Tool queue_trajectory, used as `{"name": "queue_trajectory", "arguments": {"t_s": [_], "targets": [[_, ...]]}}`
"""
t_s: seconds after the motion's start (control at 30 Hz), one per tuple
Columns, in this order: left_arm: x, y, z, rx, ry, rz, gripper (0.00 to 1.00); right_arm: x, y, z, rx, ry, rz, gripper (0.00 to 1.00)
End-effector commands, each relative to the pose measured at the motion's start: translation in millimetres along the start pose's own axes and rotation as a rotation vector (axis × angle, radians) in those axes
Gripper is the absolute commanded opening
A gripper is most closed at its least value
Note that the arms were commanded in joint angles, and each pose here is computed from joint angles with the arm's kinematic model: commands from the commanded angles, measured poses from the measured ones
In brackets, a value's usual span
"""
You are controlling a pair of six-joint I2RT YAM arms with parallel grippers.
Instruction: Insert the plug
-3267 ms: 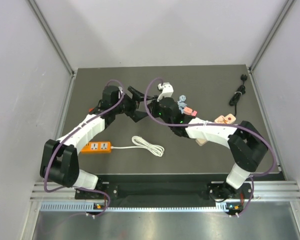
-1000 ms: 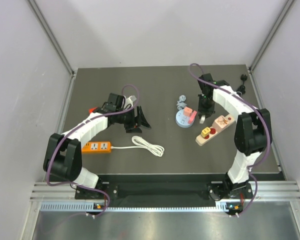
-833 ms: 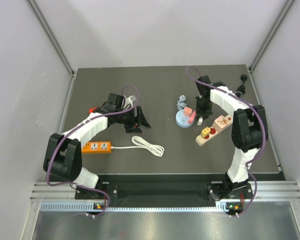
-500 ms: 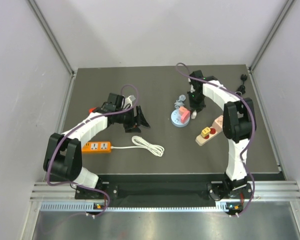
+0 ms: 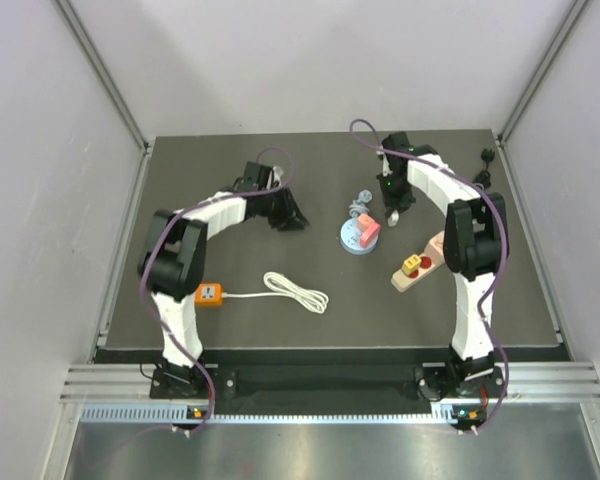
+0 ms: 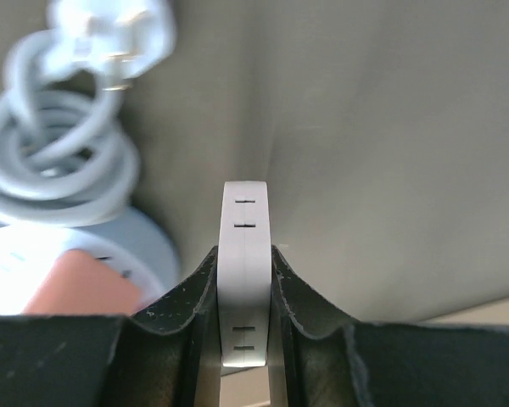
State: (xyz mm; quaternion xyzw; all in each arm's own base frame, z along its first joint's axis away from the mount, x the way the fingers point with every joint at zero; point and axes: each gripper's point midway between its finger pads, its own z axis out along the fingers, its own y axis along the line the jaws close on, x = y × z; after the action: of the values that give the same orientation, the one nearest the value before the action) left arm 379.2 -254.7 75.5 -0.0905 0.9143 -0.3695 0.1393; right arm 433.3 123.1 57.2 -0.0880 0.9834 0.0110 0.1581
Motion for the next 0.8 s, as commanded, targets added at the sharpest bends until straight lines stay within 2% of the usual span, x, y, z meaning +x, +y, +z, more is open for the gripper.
{"name": "queue_trajectory", "arguments": {"t_s": [0.0,0.1,0.27,0.33,0.37,0.43,0.53,0.6,0.7,0.77], "targets": [[-59,-44,21,0.118,-0.144,0.103,0.28,-24,-25,-45,0.055,-0.118,0.071,0.0],[-71,-53,42,0.159,-0.166,0.129,0.17,-14,-25,-57,0.029,-0.122,0.098,0.0],[-75,-76,90,0.236,-0.148,0.16,0.11,2,-20,-60,-0.012,-0.122,0.087,0.0],[-72,-75,112,0.244,-0.129,0.17,0.1,4,-22,-63,-0.013,-0.128,0.082,0.0],[-78,-91,114,0.275,-0.149,0.199,0.1,4,-20,-64,-0.024,-0.129,0.08,0.0],[-93,-93,126,0.269,-0.2,0.206,0.11,2,-19,-70,-0.032,-0.151,0.079,0.0],[-117,-91,139,0.257,-0.288,0.169,0.12,2,-12,-74,-0.07,-0.171,0.078,0.0],[-122,-95,146,0.285,-0.298,0.136,0.13,4,-12,-75,-0.077,-0.175,0.073,0.0],[-114,-103,159,0.38,-0.244,0.084,0.15,10,-14,-72,-0.064,-0.166,0.062,0.0],[-96,-101,171,0.421,-0.168,0.064,0.14,14,-15,-69,-0.063,-0.157,0.063,0.0]]}}
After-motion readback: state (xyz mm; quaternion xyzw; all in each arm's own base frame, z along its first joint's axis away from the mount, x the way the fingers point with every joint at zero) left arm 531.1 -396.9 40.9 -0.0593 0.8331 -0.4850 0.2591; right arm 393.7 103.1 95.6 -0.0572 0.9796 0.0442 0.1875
